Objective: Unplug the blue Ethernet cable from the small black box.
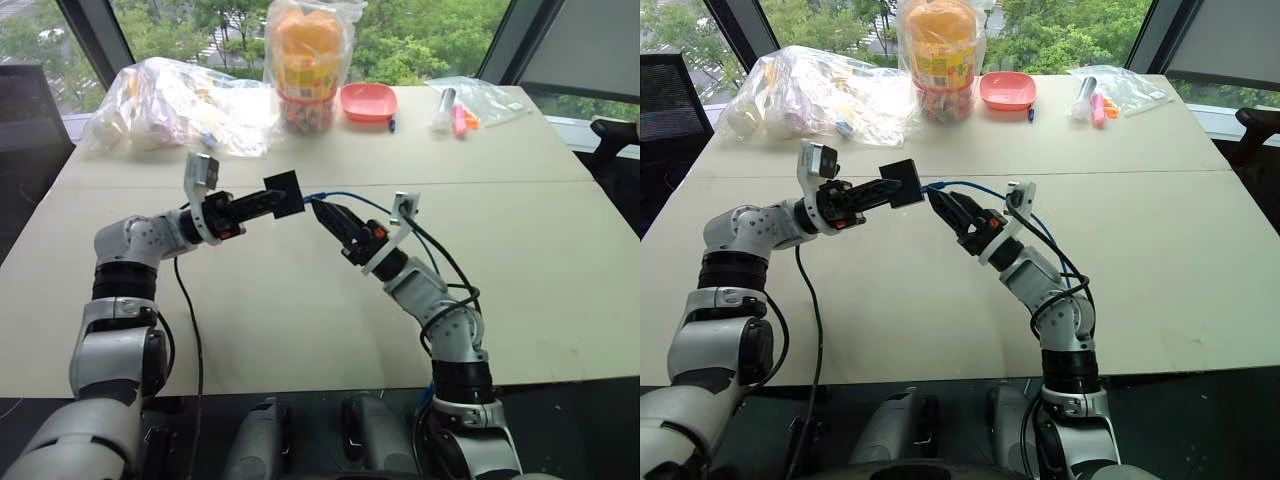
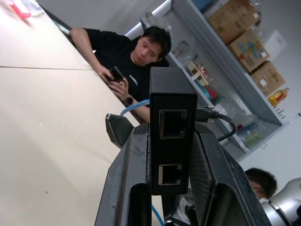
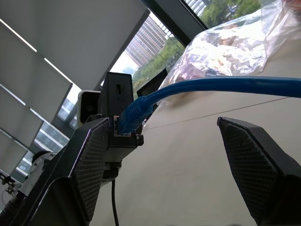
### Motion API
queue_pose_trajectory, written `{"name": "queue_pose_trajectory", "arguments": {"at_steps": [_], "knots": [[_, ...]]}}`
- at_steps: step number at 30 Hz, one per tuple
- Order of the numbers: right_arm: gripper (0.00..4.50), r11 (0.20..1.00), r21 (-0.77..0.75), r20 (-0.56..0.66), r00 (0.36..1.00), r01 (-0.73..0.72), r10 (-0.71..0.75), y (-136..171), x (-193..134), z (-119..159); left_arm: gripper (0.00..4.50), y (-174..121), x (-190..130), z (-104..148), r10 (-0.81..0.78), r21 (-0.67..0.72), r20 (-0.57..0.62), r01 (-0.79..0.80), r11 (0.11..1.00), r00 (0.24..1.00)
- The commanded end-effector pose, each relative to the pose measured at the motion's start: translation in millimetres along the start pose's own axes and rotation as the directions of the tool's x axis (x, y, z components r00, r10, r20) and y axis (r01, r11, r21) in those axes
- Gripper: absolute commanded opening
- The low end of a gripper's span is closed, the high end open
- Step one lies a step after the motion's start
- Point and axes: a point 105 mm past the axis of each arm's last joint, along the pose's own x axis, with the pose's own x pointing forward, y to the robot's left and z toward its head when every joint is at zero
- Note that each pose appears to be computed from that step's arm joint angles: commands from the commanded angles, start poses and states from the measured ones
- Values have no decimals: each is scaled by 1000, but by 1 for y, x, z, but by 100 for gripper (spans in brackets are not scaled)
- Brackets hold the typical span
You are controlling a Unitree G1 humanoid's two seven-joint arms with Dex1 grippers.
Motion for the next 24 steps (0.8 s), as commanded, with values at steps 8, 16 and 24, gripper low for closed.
{"name": "queue_pose_trajectory", "arguments": {"at_steps": [8,16,24], "knots": [[382,997,-63,20,999,-42,43,11,8,7,49,-3,7,1,-6,61,-33,8,998,999],[382,996,-73,-7,999,-48,48,12,7,0,49,-5,7,11,-18,60,13,17,998,1000],[255,997,-58,7,999,-51,51,12,7,1,49,-6,6,7,-19,59,-2,20,998,1000]]}}
